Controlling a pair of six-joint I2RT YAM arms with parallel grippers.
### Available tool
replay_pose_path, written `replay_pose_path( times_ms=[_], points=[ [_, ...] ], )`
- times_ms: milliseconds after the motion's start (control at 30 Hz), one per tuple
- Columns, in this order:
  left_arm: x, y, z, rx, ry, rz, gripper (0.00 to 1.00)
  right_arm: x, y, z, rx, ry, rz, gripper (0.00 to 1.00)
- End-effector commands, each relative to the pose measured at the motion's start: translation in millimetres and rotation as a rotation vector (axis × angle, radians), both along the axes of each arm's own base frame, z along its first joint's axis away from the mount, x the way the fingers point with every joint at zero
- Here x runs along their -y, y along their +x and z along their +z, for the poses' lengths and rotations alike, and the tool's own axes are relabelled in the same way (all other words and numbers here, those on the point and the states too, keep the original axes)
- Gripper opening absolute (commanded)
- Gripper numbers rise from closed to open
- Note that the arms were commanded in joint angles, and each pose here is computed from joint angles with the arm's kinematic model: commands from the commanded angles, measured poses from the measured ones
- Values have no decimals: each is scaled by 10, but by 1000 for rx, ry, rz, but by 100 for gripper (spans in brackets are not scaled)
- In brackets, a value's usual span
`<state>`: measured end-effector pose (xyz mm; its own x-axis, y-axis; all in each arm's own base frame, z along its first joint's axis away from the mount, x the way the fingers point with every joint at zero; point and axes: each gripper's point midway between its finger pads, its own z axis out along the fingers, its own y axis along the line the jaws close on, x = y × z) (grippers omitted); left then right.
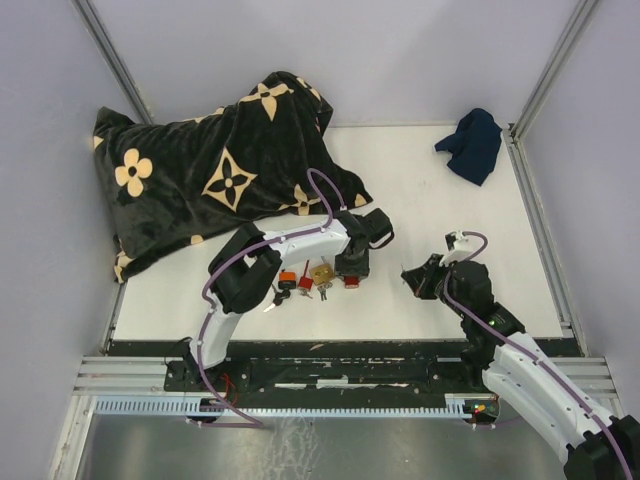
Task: Unlock with the key
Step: Pick up the lock from the center of the board.
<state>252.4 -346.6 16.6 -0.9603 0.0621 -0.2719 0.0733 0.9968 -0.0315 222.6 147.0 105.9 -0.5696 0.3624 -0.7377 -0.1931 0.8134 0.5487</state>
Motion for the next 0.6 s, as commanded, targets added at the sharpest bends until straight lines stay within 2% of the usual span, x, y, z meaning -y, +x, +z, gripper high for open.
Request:
replay_pose_path(
  times_ms=[0, 167, 367, 567],
  points=[
    [40, 3, 303, -3, -136, 87, 15, -138, -42, 180, 30, 4, 94, 2],
    [81, 98, 623, 27, -276, 145, 3, -352, -137, 331, 14, 45, 219, 2],
    [67, 224, 937, 69, -383, 191, 3, -623, -287, 551, -72, 127, 368, 2],
    [158, 314, 1183, 88, -515, 211, 3, -820, -318, 598, -173, 185, 427, 2]
  ],
)
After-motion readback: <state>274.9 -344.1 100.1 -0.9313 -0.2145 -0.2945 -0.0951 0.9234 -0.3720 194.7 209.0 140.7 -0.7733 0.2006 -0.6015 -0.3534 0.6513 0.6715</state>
